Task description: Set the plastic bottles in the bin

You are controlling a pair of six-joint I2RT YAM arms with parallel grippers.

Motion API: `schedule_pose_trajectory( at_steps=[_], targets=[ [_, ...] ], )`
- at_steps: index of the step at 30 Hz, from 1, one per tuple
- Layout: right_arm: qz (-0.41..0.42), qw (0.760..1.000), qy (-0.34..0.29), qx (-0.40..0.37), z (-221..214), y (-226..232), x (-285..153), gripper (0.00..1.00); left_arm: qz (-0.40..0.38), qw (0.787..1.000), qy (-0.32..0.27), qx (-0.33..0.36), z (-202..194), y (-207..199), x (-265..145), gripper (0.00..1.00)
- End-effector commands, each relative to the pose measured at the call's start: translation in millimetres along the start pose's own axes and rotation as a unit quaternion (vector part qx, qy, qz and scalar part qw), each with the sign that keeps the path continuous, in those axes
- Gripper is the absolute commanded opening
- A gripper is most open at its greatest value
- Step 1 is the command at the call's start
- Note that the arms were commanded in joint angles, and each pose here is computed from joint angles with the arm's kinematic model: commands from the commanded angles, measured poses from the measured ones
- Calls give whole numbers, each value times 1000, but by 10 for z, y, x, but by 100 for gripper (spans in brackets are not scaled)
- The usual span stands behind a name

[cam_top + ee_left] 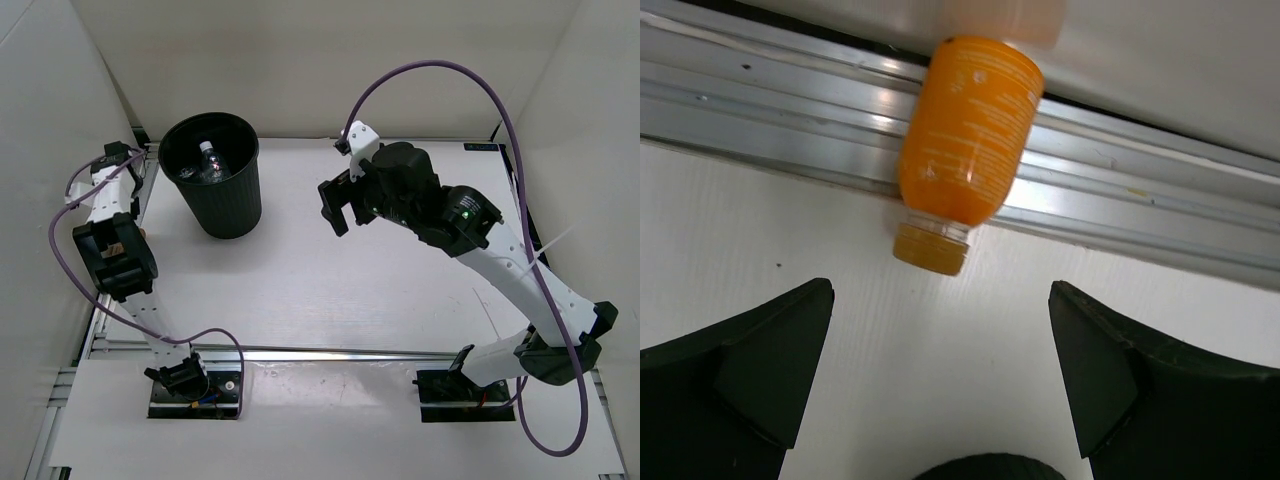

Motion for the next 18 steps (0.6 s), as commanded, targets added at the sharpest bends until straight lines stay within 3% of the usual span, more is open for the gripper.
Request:
schedule_pose_trajectory(
  at_steps=[1,9,18],
  targets=[
    [-6,1000,-9,-8,16,-13,-45,100,9,999,-28,-23,225,-10,-23,100],
    [-4,1000,1,-10,5,6,57,100,38,998,-37,-20,277,13,223,100],
    [-8,1000,15,-17,-38,3,85,100,46,999,-14,0,80,-95,530,100]
  ],
)
Point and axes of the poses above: each gripper's point midway between its finger pads, its own x axis out along the fingers, its own y axis along the line the jaws close on, z = x × y, the point moved 8 cm from there along -x, back along the fingers, and after that the axes turned 8 degrees about -x, right-handed, at the moved point
